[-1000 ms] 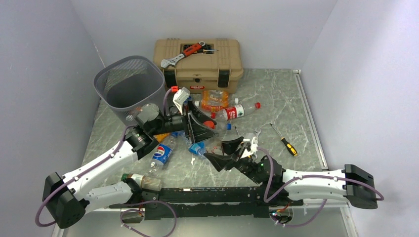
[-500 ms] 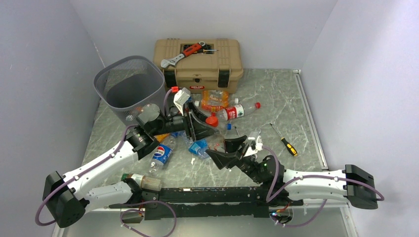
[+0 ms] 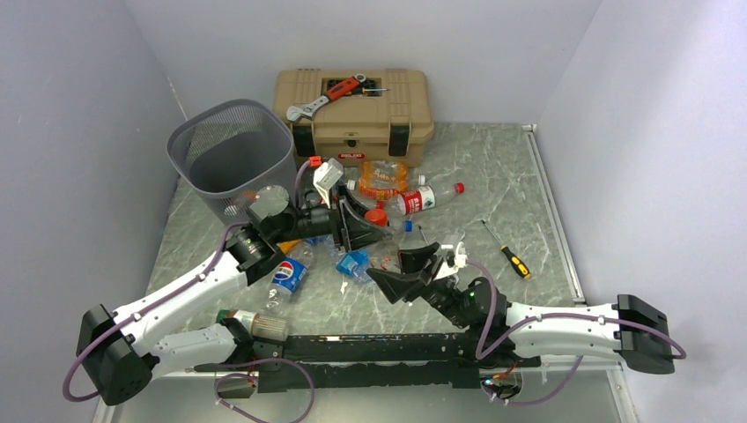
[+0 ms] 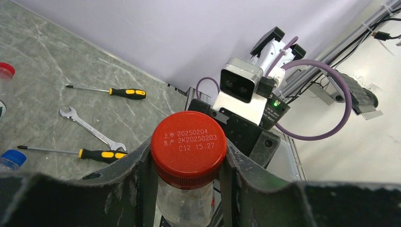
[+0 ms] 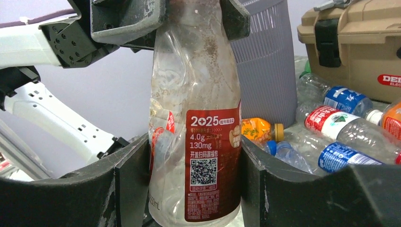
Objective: Put the plastic bottles in the bin
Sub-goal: Place the plastic bottle in the trash bin.
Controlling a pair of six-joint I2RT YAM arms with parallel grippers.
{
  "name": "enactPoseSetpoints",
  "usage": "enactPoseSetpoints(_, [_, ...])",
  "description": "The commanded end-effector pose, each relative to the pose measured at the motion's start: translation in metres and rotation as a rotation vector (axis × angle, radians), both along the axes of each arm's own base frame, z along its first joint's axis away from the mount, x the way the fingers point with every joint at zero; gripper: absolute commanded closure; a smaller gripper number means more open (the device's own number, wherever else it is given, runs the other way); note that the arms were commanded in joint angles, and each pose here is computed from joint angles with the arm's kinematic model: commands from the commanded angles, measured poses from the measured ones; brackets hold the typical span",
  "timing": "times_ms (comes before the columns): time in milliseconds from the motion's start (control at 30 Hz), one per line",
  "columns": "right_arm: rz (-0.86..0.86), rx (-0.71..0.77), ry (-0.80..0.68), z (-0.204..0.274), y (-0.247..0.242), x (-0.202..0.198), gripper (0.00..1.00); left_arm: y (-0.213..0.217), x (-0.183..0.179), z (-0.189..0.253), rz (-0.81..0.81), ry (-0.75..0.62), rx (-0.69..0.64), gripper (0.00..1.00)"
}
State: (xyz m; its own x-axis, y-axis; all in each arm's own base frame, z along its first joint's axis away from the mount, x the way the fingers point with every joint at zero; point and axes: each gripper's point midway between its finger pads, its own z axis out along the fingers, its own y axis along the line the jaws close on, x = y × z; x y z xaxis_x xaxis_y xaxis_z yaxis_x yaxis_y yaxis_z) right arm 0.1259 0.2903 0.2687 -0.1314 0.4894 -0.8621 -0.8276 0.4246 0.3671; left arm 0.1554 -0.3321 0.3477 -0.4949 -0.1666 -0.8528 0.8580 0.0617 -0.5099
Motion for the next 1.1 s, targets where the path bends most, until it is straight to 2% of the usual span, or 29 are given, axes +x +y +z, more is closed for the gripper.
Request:
enactPoseSetpoints(0, [0.004, -0.007, 0.037, 0.003, 0.002, 0.001, 0.49, 0.003, -0.009, 0.026, -0.021, -0.035, -0.04, 0.86])
enactPoseSetpoints(67, [0.011, -0.045, 0.094, 0.001, 0.007, 0.001, 0.2, 0.004, -0.007, 0.026, -0.007, -0.04, -0.026, 0.98])
enactPoseSetpoints(100, [0.01, -0.068, 0.118, 0.001, 0.008, 0.002, 0.06, 0.004, -0.006, 0.027, 0.001, -0.047, -0.016, 1.0])
enactPoseSetpoints(133, [0.007, -0.092, 0.147, 0.0, 0.009, 0.003, 0.01, 0.006, -0.004, 0.03, 0.013, -0.061, -0.009, 1.0])
enactPoseSetpoints(233, [-0.024, -0.157, 0.229, 0.003, 0.004, 0.006, 0.0, 0.014, 0.004, 0.043, 0.088, -0.122, 0.025, 1.0])
enactPoseSetpoints(433, [-0.09, -0.229, 0.303, 0.023, -0.026, 0.007, 0.0, 0.053, 0.04, 0.093, 0.383, -0.298, 0.184, 1.0])
enactPoseSetpoints(567, [-0.165, -0.219, 0.297, 0.022, -0.057, 0.012, 0.0, 0.097, 0.073, 0.141, 0.677, -0.413, 0.243, 1.0])
enactPoseSetpoints(700, [-0.233, -0.159, 0.29, 0.018, -0.083, 0.018, 0.0, 0.165, 0.112, 0.188, 1.094, -0.497, 0.354, 1.0])
enactPoseSetpoints(833, [-0.317, -0.136, 0.31, 0.006, -0.099, 0.027, 0.0, 0.185, 0.139, 0.199, 1.263, -0.573, 0.485, 1.0])
enactPoseSetpoints(933, [-0.336, -0.135, 0.316, -0.001, -0.102, 0.029, 0.0, 0.196, 0.168, 0.183, 1.316, -0.521, 0.615, 1.0])
enactPoseSetpoints(1067, [-0.343, -0.152, 0.332, -0.009, -0.1, 0.03, 0.0, 0.243, 0.206, 0.164, 1.41, -0.335, 0.601, 1.0])
